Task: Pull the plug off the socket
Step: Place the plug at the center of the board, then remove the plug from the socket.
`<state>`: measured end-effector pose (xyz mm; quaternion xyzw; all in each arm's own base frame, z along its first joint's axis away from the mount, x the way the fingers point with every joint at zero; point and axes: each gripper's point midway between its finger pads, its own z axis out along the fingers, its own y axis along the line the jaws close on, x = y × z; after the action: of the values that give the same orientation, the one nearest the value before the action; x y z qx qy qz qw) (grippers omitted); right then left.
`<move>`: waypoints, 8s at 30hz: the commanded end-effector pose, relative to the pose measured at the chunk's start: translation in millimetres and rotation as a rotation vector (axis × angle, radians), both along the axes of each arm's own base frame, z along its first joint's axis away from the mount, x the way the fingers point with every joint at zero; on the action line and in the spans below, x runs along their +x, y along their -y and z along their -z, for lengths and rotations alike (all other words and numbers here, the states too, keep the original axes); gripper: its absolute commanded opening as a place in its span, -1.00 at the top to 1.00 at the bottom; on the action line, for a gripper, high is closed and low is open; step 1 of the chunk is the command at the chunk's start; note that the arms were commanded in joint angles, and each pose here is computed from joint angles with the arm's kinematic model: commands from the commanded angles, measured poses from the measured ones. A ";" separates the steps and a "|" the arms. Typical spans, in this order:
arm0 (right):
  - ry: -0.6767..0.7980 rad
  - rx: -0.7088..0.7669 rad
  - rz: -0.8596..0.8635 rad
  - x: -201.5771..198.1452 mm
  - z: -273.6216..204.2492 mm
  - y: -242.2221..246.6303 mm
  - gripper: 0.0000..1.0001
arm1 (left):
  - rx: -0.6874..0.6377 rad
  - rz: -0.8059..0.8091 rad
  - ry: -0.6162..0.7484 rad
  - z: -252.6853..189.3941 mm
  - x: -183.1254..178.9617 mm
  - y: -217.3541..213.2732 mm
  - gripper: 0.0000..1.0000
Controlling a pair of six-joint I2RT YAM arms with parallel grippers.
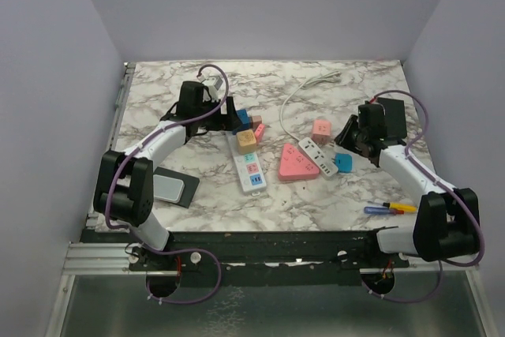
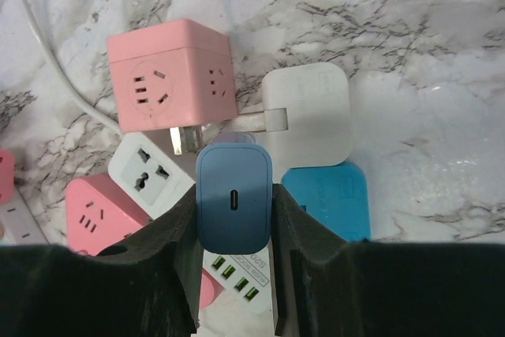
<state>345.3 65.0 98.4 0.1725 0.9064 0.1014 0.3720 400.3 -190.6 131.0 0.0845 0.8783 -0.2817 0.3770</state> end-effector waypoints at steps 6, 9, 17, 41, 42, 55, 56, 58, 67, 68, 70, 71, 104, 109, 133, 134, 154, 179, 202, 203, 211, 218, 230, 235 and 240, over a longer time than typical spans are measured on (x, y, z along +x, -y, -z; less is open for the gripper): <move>0.044 0.150 -0.007 6.8 10.8 -21.0 0.88 | -0.011 0.069 -0.038 8.7 -20.2 23.3 -0.79; 0.045 0.140 0.019 7.0 18.0 -16.8 0.83 | -0.011 0.072 -0.046 10.7 -21.9 25.9 -0.79; 0.023 0.153 0.002 7.6 33.4 -21.3 0.59 | -0.011 0.078 -0.061 15.3 -24.5 30.0 -0.78; 0.022 0.061 0.077 5.1 35.1 0.2 -0.35 | 0.098 0.042 0.040 3.5 -28.4 31.4 -0.77; 0.031 0.055 0.080 4.6 32.8 1.8 -0.39 | 0.109 0.036 0.058 -0.1 -29.3 30.4 -0.77; 0.278 0.125 -0.329 7.0 -34.0 -53.4 -0.43 | 0.041 0.038 0.015 -3.6 -31.5 39.3 -0.86; 0.280 0.143 -0.365 7.1 -36.3 -63.1 -0.43 | 0.037 0.034 0.015 -4.8 -31.3 38.3 -0.88; 0.285 0.169 -0.435 8.1 -40.8 -85.8 -0.43 | 0.026 0.025 0.012 -5.9 -30.7 36.4 -0.90; 0.265 0.283 -0.614 30.0 -46.6 -186.5 -0.38 | -0.002 -0.019 0.017 -11.5 -23.9 22.1 -0.92; 0.242 0.276 -0.590 34.3 -42.7 -191.8 -0.37 | 0.001 -0.024 0.021 -12.2 -23.5 20.2 -0.92; 0.222 0.275 -0.553 44.7 -36.6 -202.1 -0.34 | 0.005 -0.028 0.024 -12.3 -23.3 18.5 -0.92; 0.209 0.272 -0.541 48.7 -33.6 -207.1 -0.34 | 0.006 -0.029 0.026 -12.8 -23.1 18.3 -0.92; 0.006 -0.049 -0.447 56.7 25.2 -228.0 -0.30 | 0.001 -0.017 0.002 -5.5 -24.6 20.8 -0.92; -0.026 -0.038 -0.458 34.0 27.2 -225.6 -0.29 | 0.002 -0.019 0.005 -6.4 -24.7 20.3 -0.92; 0.329 0.108 -0.872 19.9 -47.2 -258.3 -0.56 | -0.067 -0.013 -0.021 -12.3 -18.2 10.0 -0.92; 0.344 0.111 -0.897 20.0 -48.8 -261.8 -0.56 | -0.068 -0.017 -0.016 -14.0 -17.7 8.8 -0.93; 0.197 0.155 -1.036 16.8 -11.5 -275.3 -0.45 | -0.062 -0.039 0.013 -22.4 -14.8 0.5 -0.93; 0.176 -0.021 -1.056 -7.1 23.6 -246.6 -0.36 | -0.038 -0.030 0.032 -24.1 -13.6 -4.3 -0.93; 0.272 0.018 -1.129 -56.5 8.4 -307.9 0.43 | 0.049 0.071 0.118 -33.8 -41.5 -14.8 -0.93; 0.266 0.021 -1.113 -57.7 10.7 -309.6 0.44 | 0.051 0.083 0.116 -31.1 -46.2 -14.8 -0.93; 0.279 0.022 -1.006 -48.1 22.2 -307.8 0.40 | 0.065 0.164 0.081 -5.8 -76.9 -9.4 -0.93; 0.302 0.013 -1.000 -43.8 20.1 -308.8 0.51 | 0.128 0.170 0.119 -3.5 -91.0 -4.7 -0.93; 0.296 0.016 -0.996 -40.7 22.6 -312.2 0.70 | 0.258 0.082 0.084 14.3 -92.5 -20.9 -0.84; 0.292 0.019 -1.000 -40.5 23.5 -313.9 0.74 | 0.250 0.102 0.082 14.1 -96.7 -16.7 -0.81; 0.288 0.026 -1.001 -40.6 24.0 -315.6 0.75 | 0.235 0.130 0.057 20.1 -98.3 -9.9 -0.83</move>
<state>295.6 373.1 70.9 -0.3121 0.8158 0.2957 0.3869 306.4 -178.3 121.5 0.1845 0.8815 -0.1972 0.3872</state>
